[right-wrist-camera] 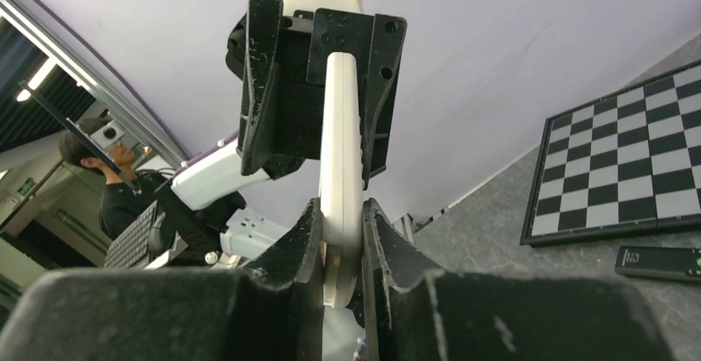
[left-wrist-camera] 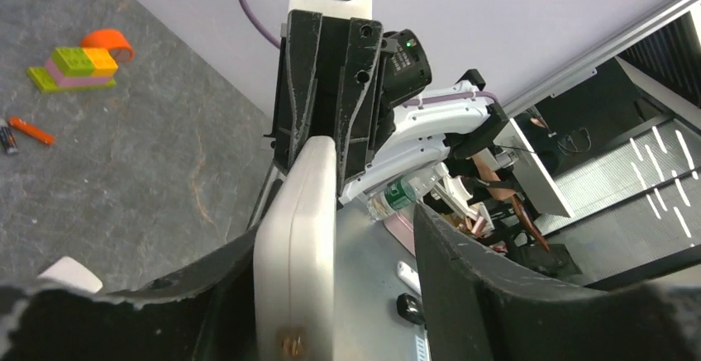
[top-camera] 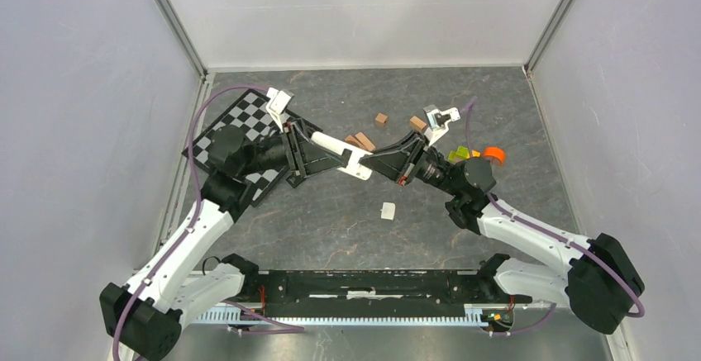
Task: Load the batteries into the remote control
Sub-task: Adjust the remote control, then move the battery to the center of the board.
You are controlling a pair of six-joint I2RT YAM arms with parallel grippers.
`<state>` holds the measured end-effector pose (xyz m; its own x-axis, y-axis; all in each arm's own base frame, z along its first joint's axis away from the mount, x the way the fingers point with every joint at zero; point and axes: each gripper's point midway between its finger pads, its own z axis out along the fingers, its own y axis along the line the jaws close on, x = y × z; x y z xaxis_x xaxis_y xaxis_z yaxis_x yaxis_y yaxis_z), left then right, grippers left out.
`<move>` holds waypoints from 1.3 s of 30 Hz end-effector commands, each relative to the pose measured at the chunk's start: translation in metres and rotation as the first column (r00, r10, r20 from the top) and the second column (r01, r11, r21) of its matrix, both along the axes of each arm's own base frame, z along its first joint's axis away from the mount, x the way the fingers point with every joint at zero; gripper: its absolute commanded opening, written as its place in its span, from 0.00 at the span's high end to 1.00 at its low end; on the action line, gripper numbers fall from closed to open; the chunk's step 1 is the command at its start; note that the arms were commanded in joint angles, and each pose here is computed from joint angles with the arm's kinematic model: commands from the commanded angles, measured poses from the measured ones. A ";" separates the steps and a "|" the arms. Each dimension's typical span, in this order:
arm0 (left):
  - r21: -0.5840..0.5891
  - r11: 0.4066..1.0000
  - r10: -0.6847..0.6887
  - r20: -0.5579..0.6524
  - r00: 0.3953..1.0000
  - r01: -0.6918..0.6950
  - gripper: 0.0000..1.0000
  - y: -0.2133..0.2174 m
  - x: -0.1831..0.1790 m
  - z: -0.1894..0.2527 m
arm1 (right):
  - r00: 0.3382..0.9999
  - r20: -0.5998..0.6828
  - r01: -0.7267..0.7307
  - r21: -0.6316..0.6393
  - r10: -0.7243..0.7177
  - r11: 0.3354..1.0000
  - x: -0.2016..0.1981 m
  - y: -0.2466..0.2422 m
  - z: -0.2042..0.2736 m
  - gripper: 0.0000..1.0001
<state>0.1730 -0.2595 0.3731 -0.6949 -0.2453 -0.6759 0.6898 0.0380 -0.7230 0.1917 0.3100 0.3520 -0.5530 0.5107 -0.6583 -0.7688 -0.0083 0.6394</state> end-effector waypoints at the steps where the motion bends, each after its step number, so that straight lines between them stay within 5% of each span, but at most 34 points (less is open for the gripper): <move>1: 0.042 0.996 -0.075 0.015 0.997 0.074 0.42 0.000 -0.011 -0.001 | 0.999 0.025 -0.027 -0.030 0.027 0.999 -0.004 0.000 0.004 0.92; 5: 0.054 0.993 -0.106 0.002 0.994 0.106 0.55 -0.002 -0.013 -0.005 | 0.999 0.023 -0.035 -0.060 0.036 0.998 -0.003 0.002 0.000 0.92; 11: 0.083 0.990 -0.112 -0.018 0.994 0.114 0.98 -0.003 -0.009 -0.019 | 0.999 0.026 -0.020 -0.125 0.023 0.992 0.004 0.004 -0.009 0.87; 17: 0.152 0.988 0.034 -0.018 0.999 -0.030 0.98 0.001 0.018 -0.041 | 0.997 0.040 0.074 -0.172 -0.068 0.982 0.021 -0.007 -0.016 0.34; 21: 0.308 0.916 0.278 -0.029 0.960 -0.256 0.98 0.022 0.057 -0.082 | 0.973 0.022 0.224 -0.311 -0.229 0.924 0.049 -0.024 -0.044 0.22; 27: 0.449 0.729 0.543 0.081 0.836 -0.516 0.98 0.065 0.088 -0.121 | 0.842 0.080 0.460 -0.623 -0.534 0.633 0.097 -0.075 -0.109 0.29; 33: 0.440 0.736 0.525 0.107 0.844 -0.514 0.98 0.065 0.086 -0.121 | 0.733 0.253 0.481 -0.849 -0.631 0.218 0.131 -0.129 -0.175 0.50; 39: 0.437 0.741 0.516 0.115 0.849 -0.510 0.98 0.063 0.087 -0.120 | 0.793 0.272 0.357 -0.932 -0.545 0.056 0.156 -0.135 -0.225 0.54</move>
<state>0.2522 -0.2003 0.2454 -0.6220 -0.2677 -0.7359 0.4254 0.6735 -0.6045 0.3337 0.1954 0.1479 -0.5458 -0.0491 -0.8365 -0.2909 0.9473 0.1342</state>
